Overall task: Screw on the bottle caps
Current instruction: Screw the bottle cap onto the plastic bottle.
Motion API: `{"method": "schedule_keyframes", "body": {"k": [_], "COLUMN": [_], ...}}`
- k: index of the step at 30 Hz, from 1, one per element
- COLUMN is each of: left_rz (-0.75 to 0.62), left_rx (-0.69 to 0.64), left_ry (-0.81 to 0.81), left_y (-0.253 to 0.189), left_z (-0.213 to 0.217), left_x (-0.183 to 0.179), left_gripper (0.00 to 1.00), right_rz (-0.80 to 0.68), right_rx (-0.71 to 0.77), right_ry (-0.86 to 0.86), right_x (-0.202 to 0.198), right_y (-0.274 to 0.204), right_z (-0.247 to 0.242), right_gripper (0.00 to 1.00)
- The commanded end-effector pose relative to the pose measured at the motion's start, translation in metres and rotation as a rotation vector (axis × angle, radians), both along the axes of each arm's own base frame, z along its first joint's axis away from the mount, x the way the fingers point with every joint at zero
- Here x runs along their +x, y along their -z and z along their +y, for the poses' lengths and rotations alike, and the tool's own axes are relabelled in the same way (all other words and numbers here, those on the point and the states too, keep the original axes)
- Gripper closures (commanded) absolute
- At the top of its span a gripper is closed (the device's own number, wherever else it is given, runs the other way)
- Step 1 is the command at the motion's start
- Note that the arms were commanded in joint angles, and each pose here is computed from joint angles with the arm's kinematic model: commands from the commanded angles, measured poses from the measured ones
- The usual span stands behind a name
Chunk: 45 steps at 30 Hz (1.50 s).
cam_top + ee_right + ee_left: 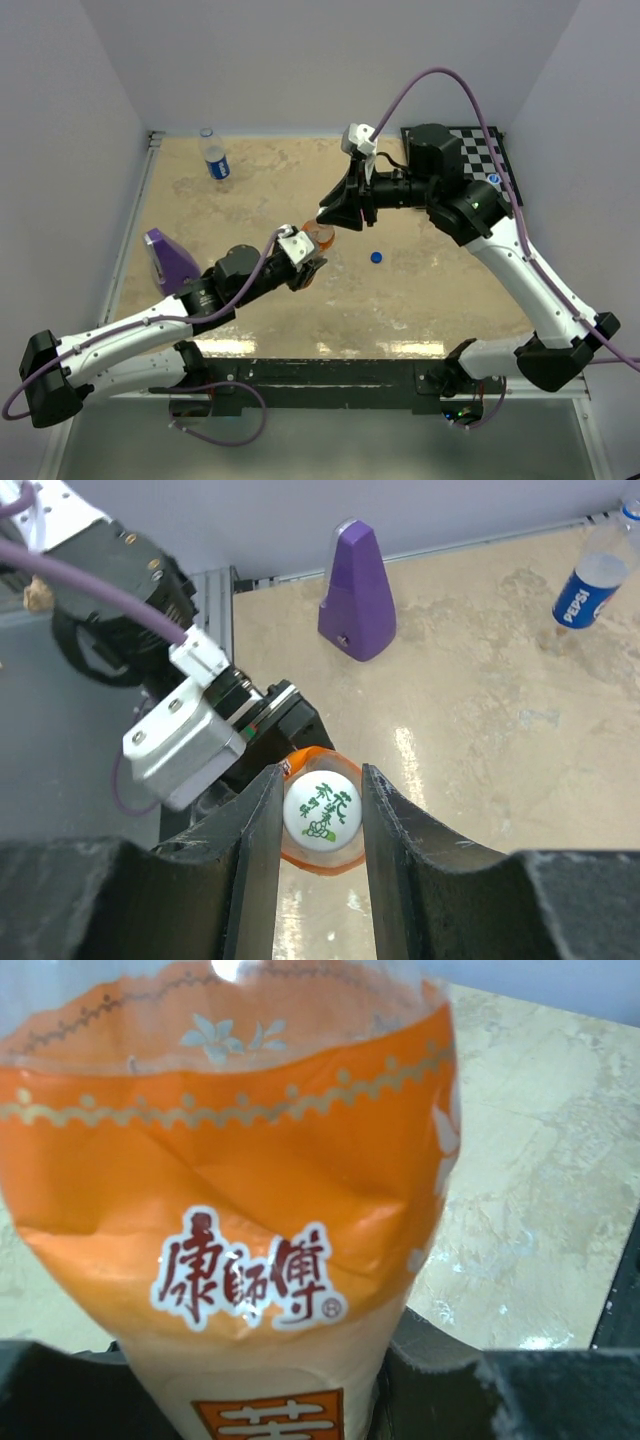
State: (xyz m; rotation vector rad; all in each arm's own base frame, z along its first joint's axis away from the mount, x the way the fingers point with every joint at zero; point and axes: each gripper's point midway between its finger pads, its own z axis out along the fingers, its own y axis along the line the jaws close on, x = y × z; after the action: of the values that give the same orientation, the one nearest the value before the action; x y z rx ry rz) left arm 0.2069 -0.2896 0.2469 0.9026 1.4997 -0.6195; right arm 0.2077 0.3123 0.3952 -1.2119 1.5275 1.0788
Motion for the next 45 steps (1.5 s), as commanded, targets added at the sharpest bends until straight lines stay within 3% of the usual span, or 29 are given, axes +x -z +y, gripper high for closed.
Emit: {"method": "schedule_keyframes", "body": {"k": [1, 6, 17, 23, 25, 28, 30, 39, 45], "left_rz": [-0.258, -0.259, -0.258, -0.239, -0.225, -0.205, -0.177, -0.056, -0.040], "left_rx": [-0.207, -0.245, -0.153, -0.114, -0.122, -0.153, -0.172, -0.187, -0.175], "left_ry": [-0.078, -0.217, -0.535, -0.600, -0.576, -0.477, -0.390, -0.040, 0.104], "left_y": [-0.092, -0.098, -0.085, -0.073, -0.070, -0.066, -0.063, -0.043, -0.043], "left_z": [-0.005, 0.006, 0.020, 0.022, 0.019, 0.011, 0.005, -0.016, -0.032], "left_x": [0.001, 0.014, 0.036, 0.039, 0.037, 0.029, 0.025, 0.007, -0.011], "left_gripper": [0.86, 0.86, 0.86, 0.87, 0.87, 0.88, 0.88, 0.88, 0.87], "right_rz": [0.139, 0.193, 0.274, 0.259, 0.248, 0.189, 0.137, -0.142, -0.221], "right_rx": [-0.028, -0.029, -0.042, 0.005, 0.049, 0.129, 0.177, 0.349, 0.342], "right_ry": [0.192, 0.303, 0.520, 0.558, 0.524, 0.443, 0.418, 0.228, 0.081], "right_x": [0.022, 0.027, 0.043, 0.046, 0.040, 0.028, 0.023, -0.016, -0.039], "right_y": [0.024, 0.027, 0.042, 0.034, 0.022, -0.010, -0.032, -0.111, -0.110], "right_z": [0.008, 0.011, 0.012, 0.009, 0.010, 0.012, 0.008, -0.028, -0.025], "right_gripper": [1.00, 1.00, 1.00, 1.00, 0.83, 0.44, 0.34, 0.26, 0.27]}}
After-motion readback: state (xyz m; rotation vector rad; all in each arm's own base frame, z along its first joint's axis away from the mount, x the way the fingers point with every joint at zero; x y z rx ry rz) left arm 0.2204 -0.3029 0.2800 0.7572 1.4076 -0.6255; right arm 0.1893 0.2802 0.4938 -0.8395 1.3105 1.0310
